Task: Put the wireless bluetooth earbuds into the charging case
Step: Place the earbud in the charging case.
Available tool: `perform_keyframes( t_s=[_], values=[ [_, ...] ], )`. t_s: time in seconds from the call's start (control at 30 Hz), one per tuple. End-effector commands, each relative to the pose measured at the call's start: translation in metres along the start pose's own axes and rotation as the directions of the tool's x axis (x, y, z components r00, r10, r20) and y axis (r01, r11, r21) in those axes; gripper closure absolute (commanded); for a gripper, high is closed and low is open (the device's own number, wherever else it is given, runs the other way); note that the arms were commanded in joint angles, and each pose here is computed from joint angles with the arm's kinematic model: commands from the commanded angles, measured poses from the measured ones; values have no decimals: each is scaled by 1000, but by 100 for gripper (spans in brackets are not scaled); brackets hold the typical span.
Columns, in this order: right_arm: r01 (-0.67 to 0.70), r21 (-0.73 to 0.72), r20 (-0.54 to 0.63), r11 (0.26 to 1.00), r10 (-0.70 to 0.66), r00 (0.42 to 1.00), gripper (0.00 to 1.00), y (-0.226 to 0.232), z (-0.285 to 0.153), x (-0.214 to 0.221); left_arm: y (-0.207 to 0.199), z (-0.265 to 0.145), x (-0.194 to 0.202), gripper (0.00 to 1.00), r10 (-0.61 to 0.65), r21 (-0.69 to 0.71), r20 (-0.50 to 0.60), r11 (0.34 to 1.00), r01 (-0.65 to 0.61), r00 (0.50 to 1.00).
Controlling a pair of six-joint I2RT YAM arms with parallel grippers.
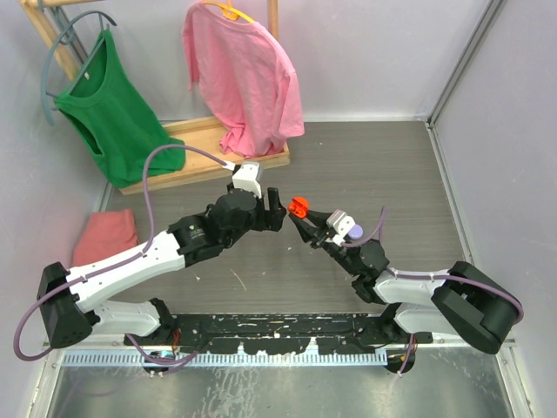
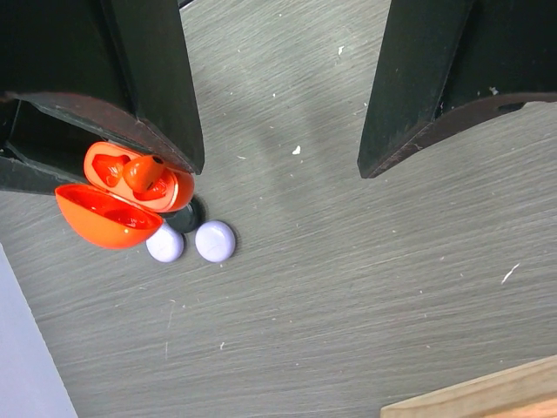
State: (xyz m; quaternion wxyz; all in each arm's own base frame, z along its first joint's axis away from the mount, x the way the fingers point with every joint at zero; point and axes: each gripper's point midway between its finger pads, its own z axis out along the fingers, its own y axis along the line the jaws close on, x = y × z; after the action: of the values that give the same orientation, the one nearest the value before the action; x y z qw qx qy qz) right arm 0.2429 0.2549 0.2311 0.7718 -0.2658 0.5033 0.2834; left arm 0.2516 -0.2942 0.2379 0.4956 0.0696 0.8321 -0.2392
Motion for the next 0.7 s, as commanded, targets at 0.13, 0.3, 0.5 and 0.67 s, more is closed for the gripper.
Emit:
perform_keyframes(
  t_s=[0.13,0.3,0.5,0.67],
  values=[
    [-3,1,106,1000,3,994,99,-1,3,-29,-4,-5,-28,27,-64,43,71,997,61,995],
    [-3,-3,102,1000,3,995,99,-1,4,-29,-10,-7,-29,27,-75,74,59,995,71,995],
    [-4,3,97,1000,3,995,99,-2,4,-27,-5,-8,-28,27,-85,41,39,996,84,996],
    [-3,5,94,1000,2,996,99,-2,4,-26,7,-13,-20,27,-73,-2,18,997,73,997]
  ],
)
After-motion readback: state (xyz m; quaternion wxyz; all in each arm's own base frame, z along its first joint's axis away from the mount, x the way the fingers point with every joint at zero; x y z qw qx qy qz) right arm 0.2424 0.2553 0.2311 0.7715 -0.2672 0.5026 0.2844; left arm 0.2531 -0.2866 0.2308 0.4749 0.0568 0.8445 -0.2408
